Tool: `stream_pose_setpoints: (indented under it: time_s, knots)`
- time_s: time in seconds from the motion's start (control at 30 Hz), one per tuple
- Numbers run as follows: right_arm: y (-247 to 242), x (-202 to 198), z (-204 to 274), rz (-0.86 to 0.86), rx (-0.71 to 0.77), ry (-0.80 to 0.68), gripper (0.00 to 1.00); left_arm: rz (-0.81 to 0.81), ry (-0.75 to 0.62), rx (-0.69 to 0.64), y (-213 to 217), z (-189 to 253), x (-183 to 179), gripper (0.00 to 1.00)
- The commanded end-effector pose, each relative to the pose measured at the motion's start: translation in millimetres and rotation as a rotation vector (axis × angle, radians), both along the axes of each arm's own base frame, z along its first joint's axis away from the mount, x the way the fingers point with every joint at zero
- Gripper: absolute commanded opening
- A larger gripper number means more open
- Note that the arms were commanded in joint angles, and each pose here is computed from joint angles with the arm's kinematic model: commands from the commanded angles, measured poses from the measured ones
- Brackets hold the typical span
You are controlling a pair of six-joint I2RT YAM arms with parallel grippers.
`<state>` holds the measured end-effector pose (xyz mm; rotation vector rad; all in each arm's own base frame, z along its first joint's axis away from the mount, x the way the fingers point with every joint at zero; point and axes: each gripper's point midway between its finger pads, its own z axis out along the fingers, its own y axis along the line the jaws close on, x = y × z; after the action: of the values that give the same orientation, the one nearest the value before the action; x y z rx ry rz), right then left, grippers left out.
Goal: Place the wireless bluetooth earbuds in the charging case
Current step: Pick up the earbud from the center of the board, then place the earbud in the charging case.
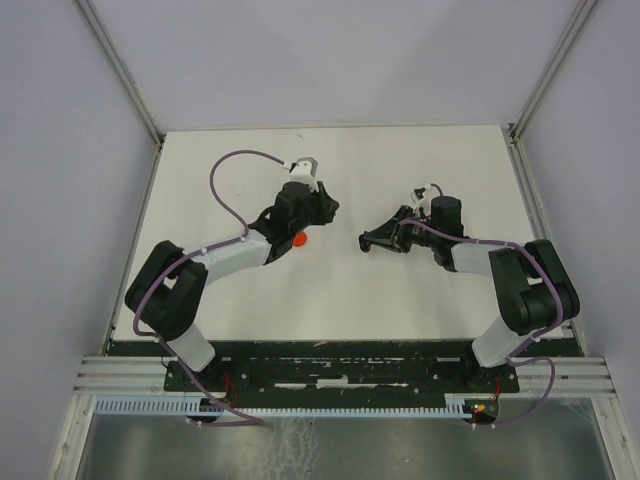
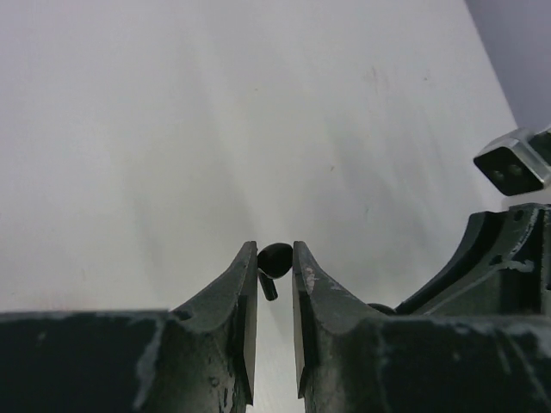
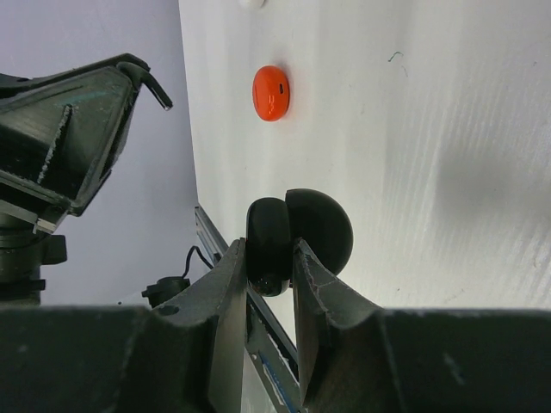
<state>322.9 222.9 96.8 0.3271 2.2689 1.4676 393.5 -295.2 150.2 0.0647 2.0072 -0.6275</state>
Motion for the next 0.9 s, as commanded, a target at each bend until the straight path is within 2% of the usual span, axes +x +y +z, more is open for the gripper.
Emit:
stream_pose_setpoints:
  time_s: [0.0, 0.13, 0.37, 0.87]
  knots:
    - [10.5, 15.3, 28.6, 0.005, 0.036, -0.105, 0.07, -0.018, -0.16, -0.27, -16.6, 56.2, 0.8, 0.03]
    - [16.3, 21.0, 34.9, -0.013, 0.086, -0.11, 0.07, 0.031, -0.229, -0.336, -6.4, 67.7, -6.4, 0.03]
    - [27.6, 26.0, 35.2, -0.022, 0.132, -0.093, 0.06, 0.091, -0.337, -0.363, -0.6, 87.2, -23.0, 0.03]
    - [29.9, 32.8, 44.7, -0.079, 0.184, -0.068, 0.06, 0.17, -0.448, -0.386, -3.0, 83.5, -49.5, 0.03]
